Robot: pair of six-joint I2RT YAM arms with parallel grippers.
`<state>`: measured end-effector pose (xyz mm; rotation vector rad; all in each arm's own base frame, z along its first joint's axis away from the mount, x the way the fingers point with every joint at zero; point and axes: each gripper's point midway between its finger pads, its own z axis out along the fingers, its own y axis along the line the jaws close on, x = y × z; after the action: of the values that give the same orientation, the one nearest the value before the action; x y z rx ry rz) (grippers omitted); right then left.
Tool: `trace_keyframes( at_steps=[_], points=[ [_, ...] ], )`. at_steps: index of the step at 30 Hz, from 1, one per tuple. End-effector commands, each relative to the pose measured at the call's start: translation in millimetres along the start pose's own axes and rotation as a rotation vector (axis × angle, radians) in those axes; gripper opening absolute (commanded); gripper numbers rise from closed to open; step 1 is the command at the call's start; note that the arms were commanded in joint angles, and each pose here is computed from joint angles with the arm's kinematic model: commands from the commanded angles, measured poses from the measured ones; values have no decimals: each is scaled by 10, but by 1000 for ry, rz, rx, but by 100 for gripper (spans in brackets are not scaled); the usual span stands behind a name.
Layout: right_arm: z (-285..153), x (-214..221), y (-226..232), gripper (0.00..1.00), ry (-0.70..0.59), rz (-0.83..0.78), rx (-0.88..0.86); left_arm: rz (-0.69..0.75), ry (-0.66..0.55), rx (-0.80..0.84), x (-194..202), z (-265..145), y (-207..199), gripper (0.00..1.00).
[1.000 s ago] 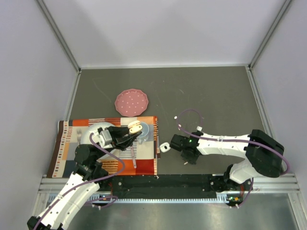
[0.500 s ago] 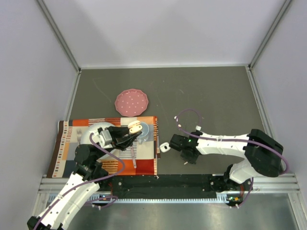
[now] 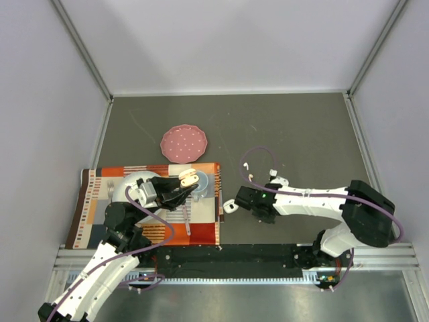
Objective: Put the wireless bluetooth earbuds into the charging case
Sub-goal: Pick up the right earbud from the center of the board, then place the right earbud at the center of the board.
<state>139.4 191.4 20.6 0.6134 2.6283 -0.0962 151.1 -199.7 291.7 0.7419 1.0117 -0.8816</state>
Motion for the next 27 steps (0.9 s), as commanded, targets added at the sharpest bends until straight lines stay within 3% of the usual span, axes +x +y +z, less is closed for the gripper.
trace_keyframes(
  at_steps=[1, 12, 16, 19, 27],
  points=[
    [-236, -389, 153, 2, -190, -28, -101, 15, -18, -3, -38, -1, 3, 0],
    [-758, -1026, 152, 0, -518, -141, -191, -5, -2, 8, -14, 15, -12, 0],
    [-906, -1166, 154, 0, -584, -146, -211, -9, 6, 17, -30, 26, -23, 0],
    [-848, -1064, 171, 0, -538, -188, -203, -5, 3, 19, -62, 25, -28, 0],
    [-382, -157, 253, 0, -151, -264, -251, 2, -7, 1, -95, 7, -13, 0]
  ],
)
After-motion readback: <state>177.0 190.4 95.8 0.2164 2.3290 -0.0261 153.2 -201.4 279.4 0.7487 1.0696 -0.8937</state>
